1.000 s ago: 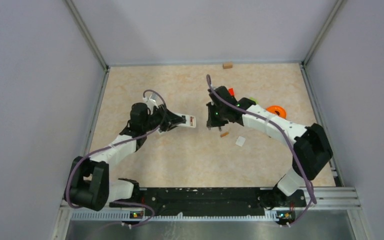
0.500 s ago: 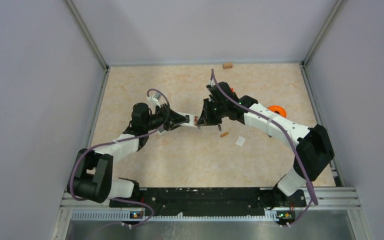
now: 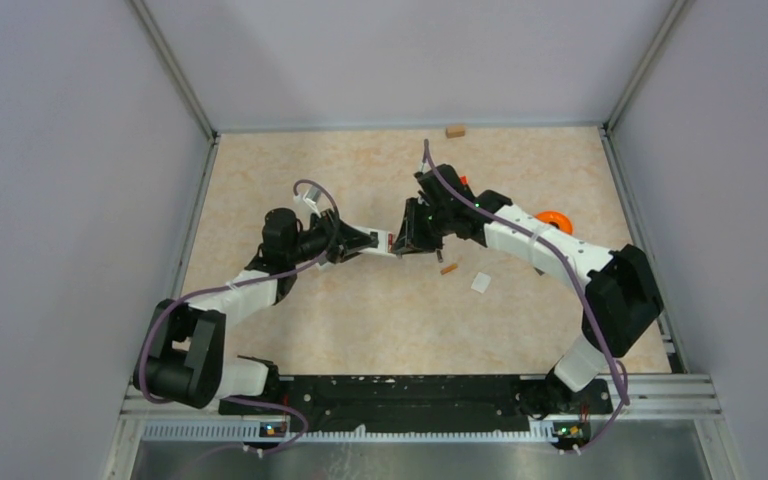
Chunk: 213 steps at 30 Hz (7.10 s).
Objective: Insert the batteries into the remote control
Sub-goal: Load the battery into the remote control.
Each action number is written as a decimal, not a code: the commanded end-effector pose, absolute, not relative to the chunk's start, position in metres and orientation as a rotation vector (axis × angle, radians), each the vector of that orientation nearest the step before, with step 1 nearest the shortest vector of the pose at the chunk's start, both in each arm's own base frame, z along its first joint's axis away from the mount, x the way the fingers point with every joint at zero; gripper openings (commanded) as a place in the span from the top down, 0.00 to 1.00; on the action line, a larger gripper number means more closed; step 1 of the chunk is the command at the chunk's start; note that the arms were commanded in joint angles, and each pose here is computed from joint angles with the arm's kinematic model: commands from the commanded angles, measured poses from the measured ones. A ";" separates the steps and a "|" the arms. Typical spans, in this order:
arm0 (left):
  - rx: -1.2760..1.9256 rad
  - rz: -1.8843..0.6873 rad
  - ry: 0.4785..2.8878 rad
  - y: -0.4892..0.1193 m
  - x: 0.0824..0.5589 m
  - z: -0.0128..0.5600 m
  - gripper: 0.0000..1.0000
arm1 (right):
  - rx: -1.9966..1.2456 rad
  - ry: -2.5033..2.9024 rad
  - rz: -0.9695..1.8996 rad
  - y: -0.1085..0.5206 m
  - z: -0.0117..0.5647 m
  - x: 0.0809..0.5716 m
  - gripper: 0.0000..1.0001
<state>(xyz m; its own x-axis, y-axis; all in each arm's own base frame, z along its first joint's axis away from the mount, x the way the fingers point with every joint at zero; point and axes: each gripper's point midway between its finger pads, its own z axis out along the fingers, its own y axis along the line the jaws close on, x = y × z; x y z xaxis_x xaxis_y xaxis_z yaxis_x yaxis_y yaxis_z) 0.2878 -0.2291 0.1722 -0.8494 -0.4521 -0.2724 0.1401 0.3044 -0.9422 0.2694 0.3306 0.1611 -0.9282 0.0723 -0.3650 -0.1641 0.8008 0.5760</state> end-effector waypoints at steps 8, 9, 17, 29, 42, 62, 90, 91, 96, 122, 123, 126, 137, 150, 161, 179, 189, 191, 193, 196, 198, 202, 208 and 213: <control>-0.200 -1.602 1.994 -0.231 0.287 0.192 1.00 | -0.020 2.526 1.015 0.346 0.190 0.287 0.73; -0.200 -1.602 1.994 -0.231 0.287 0.192 1.00 | -0.018 2.522 1.022 0.347 0.191 0.287 0.73; -0.217 -1.604 2.005 -0.231 0.288 0.190 1.00 | 0.057 2.484 1.067 0.340 0.203 0.291 0.72; -0.205 -1.684 2.035 -0.236 0.279 0.198 1.00 | -0.058 2.314 0.961 0.308 0.228 0.303 0.33; 0.022 -2.054 2.168 -0.248 0.232 0.234 1.00 | -0.651 2.172 1.064 0.312 0.232 0.263 0.16; 0.119 -2.036 2.259 -0.245 0.221 0.226 1.00 | -0.858 2.092 1.446 0.328 0.228 0.209 0.11; 0.002 -2.047 2.336 -0.248 0.229 0.214 1.00 | -1.019 2.100 1.456 0.336 0.203 0.195 0.39; -0.001 -2.044 2.337 -0.248 0.229 0.213 1.00 | -1.019 2.098 1.456 0.337 0.203 0.195 0.41; -0.003 -2.042 2.341 -0.247 0.229 0.211 1.00 | -1.008 2.104 1.457 0.338 0.202 0.197 0.51; 0.044 -2.007 2.332 -0.246 0.226 0.209 1.00 | -1.001 2.079 1.531 0.342 0.203 0.193 0.52; 0.045 -2.007 2.332 -0.246 0.226 0.209 1.00 | -0.999 2.079 1.531 0.342 0.203 0.193 0.54; 0.049 -2.006 2.328 -0.246 0.226 0.210 1.00 | -0.997 2.082 1.532 0.343 0.203 0.194 0.62; 0.058 -2.003 2.329 -0.245 0.224 0.210 1.00 | -0.912 2.089 1.486 0.342 0.203 0.208 0.40; 0.077 -1.990 2.312 -0.245 0.224 0.214 1.00 | -0.935 2.021 1.544 0.335 0.208 0.202 0.17; 0.054 -1.987 2.326 -0.245 0.226 0.212 1.00 | -1.063 1.944 1.560 0.331 0.210 0.190 0.30; 0.052 -1.988 2.330 -0.245 0.224 0.212 1.00 | -1.035 2.003 1.545 0.334 0.197 0.198 0.60; 0.095 -1.973 2.299 -0.244 0.223 0.216 1.00 | -0.994 2.015 1.526 0.333 0.201 0.202 0.37; 0.133 -1.950 2.261 -0.244 0.223 0.222 1.00 | -0.956 2.006 1.512 0.329 0.206 0.207 0.27; 0.170 -1.923 2.220 -0.243 0.224 0.228 1.00 | -0.898 1.987 1.509 0.323 0.212 0.213 0.21; 0.241 -1.876 2.156 -0.242 0.222 0.236 1.00 | -0.786 1.968 1.474 0.312 0.221 0.228 0.19; 0.284 -1.825 2.116 -0.241 0.222 0.241 1.00 | -0.687 1.986 1.423 0.304 0.224 0.241 0.18; 0.326 -1.733 2.074 -0.238 0.225 0.241 1.00 | -0.493 1.987 1.217 0.281 0.233 0.270 0.19; 0.275 -1.551 2.063 -0.231 0.241 0.234 1.00 | -0.451 2.019 0.759 0.225 0.203 0.290 0.19; 0.096 -1.264 2.134 -0.208 0.267 0.217 1.00 | -0.735 2.159 0.429 0.186 0.150 0.284 0.21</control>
